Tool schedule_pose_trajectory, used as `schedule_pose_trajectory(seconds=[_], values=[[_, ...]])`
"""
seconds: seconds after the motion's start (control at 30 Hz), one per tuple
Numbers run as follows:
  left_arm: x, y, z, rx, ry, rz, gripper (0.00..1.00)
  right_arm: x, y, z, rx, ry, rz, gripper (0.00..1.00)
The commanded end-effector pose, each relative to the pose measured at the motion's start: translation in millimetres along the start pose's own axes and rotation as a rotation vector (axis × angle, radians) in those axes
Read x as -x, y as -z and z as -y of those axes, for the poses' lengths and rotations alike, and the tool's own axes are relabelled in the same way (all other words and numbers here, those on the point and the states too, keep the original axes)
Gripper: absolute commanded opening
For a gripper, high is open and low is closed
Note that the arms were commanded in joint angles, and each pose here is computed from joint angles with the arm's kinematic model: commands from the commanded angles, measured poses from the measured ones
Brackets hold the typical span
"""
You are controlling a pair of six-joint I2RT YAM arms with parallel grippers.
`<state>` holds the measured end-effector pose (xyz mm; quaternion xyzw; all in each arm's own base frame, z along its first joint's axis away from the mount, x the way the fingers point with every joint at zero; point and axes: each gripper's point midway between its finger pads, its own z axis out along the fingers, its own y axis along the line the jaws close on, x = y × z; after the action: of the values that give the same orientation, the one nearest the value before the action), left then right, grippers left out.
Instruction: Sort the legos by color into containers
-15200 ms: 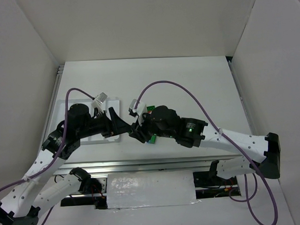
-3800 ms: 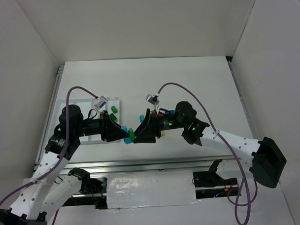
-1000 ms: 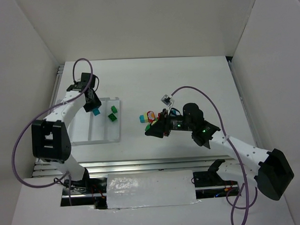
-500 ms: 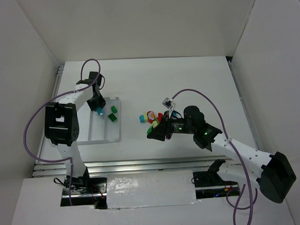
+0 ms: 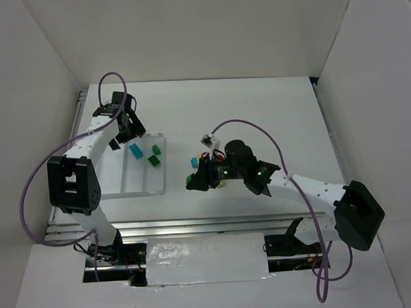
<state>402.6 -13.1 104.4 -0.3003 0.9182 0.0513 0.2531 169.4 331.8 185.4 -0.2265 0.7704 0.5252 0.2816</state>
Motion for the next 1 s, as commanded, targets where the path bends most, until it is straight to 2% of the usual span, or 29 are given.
schedule_pose_trajectory(seconds=[0.0,0.03,0.07,0.13,0.17,0.2,0.23,0.27,0.33,0.37,0.43,0.53,0.7,0.77,0.9,0.93,0.97], values=[[19.0,56.1,-9.5,-0.060,0.033,0.092,1.00,37.3,-28.9,-9.1,-0.084,0.042,0.051,0.00],[19.9,67.6,-11.4,-0.083,0.028,0.109,0.99,32.4,-48.5,9.1,-0.175,0.007,0.033,0.00],[24.2,95.4,-17.6,-0.129,0.021,0.161,0.99,50.2,-56.6,6.1,-0.218,-0.007,0.049,0.00],[25.6,137.3,-33.2,-0.172,0.008,0.237,1.00,35.7,-80.3,44.1,-0.400,-0.093,-0.002,0.00],[24.1,149.2,-40.1,-0.181,-0.025,0.257,1.00,35.6,-87.8,51.2,-0.439,-0.109,-0.015,0.00],[22.2,160.8,-47.6,-0.189,-0.042,0.280,1.00,55.7,-100.2,42.2,-0.440,-0.105,0.015,0.00],[19.0,170.5,-54.0,-0.201,-0.062,0.297,0.99,36.1,-113.0,64.0,-0.517,-0.132,-0.050,0.00],[12.0,186.3,-65.5,-0.229,-0.092,0.341,0.99,58.1,-124.2,55.6,-0.539,-0.115,0.001,0.00],[1.4,200.4,-84.1,-0.250,-0.106,0.411,0.99,38.0,-141.5,86.0,-0.659,-0.136,-0.061,0.00],[-0.1,202.2,-89.4,-0.250,-0.106,0.439,1.00,52.4,-152.7,77.6,-0.651,-0.130,-0.037,0.01],[-9.4,200.9,-108.1,-0.223,-0.074,0.491,0.99,39.4,-166.5,97.7,-0.708,-0.129,-0.073,0.01],[-23.4,190.0,-123.7,-0.195,-0.001,0.509,1.00,46.2,-184.5,102.7,-0.720,-0.107,-0.070,0.04],[-22.1,199.3,-127.7,-0.220,0.026,0.561,1.00,31.6,-199.3,116.3,-0.725,-0.093,-0.129,0.10],[-24.9,198.3,-119.2,-0.261,0.000,0.545,1.00,28.1,-203.5,115.8,-0.709,-0.092,-0.142,0.18],[-26.2,189.1,-116.8,-0.234,-0.021,0.504,1.00,24.5,-204.7,118.4,-0.709,-0.100,-0.150,0.23],[-26.6,187.8,-115.4,-0.236,-0.029,0.498,0.99,22.9,-204.0,118.1,-0.710,-0.100,-0.154,0.31],[-27.7,187.2,-112.1,-0.250,-0.038,0.491,1.00,26.9,-202.6,115.1,-0.703,-0.100,-0.145,0.34]])
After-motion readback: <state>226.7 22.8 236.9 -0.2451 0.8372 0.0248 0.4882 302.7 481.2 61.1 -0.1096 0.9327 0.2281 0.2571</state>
